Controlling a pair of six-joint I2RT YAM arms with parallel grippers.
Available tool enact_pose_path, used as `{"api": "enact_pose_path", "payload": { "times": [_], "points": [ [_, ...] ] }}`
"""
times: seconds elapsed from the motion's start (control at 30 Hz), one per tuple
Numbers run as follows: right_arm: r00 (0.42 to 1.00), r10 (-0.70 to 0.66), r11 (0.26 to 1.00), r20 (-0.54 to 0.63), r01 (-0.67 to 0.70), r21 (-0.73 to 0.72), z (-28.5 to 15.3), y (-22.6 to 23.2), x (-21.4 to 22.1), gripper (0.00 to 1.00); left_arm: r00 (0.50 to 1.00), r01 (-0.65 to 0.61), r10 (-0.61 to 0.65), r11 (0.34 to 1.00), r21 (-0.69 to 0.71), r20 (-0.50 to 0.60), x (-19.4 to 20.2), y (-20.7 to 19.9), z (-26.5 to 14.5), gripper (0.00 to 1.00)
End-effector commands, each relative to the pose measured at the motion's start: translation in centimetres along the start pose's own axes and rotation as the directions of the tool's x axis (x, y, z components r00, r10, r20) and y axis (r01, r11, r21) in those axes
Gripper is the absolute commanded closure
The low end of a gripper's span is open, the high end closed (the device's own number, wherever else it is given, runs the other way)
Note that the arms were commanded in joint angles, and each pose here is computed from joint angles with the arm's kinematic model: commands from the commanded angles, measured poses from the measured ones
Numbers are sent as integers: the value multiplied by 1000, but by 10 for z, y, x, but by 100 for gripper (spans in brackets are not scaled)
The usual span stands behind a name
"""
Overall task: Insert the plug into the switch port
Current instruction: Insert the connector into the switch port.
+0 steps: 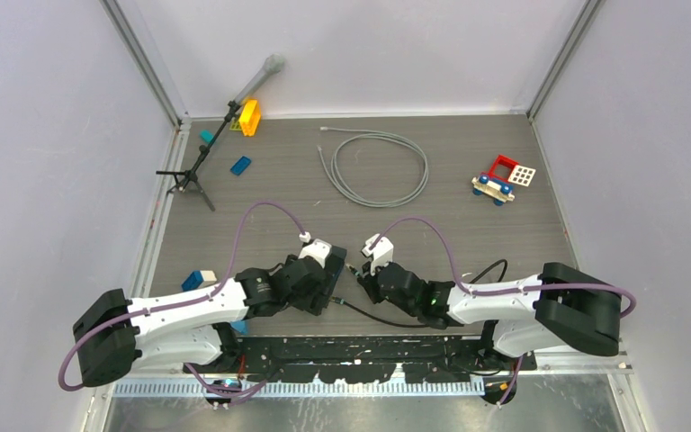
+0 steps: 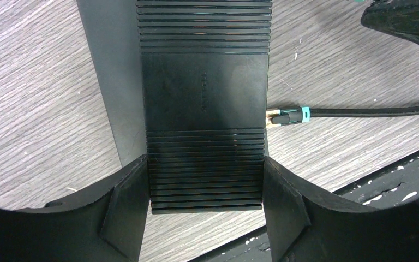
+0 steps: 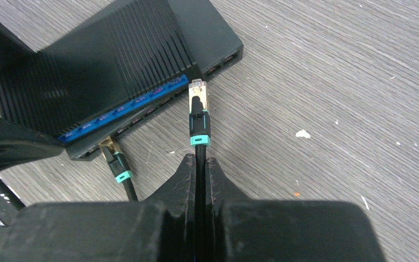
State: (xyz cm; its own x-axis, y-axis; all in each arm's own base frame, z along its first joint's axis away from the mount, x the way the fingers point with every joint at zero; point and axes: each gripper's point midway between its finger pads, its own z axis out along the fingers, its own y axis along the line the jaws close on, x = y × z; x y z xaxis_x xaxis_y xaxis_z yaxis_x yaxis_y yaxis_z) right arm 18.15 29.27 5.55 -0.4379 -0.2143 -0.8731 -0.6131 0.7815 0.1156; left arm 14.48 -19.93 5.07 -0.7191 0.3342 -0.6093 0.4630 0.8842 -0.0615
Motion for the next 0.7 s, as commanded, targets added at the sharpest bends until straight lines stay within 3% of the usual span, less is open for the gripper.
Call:
{"api": "enact_pose_path", "payload": {
  "times": [0.0, 0.67],
  "points": [
    [987, 122, 991, 103, -115, -73, -2, 18, -29, 100, 1000, -15, 15, 999, 31, 18, -3, -5, 1, 100],
    [988, 143, 988, 50, -140, -68, 7, 22, -17, 99, 1000, -24, 24, 999, 35, 4, -1, -7, 3, 100]
  ]
}}
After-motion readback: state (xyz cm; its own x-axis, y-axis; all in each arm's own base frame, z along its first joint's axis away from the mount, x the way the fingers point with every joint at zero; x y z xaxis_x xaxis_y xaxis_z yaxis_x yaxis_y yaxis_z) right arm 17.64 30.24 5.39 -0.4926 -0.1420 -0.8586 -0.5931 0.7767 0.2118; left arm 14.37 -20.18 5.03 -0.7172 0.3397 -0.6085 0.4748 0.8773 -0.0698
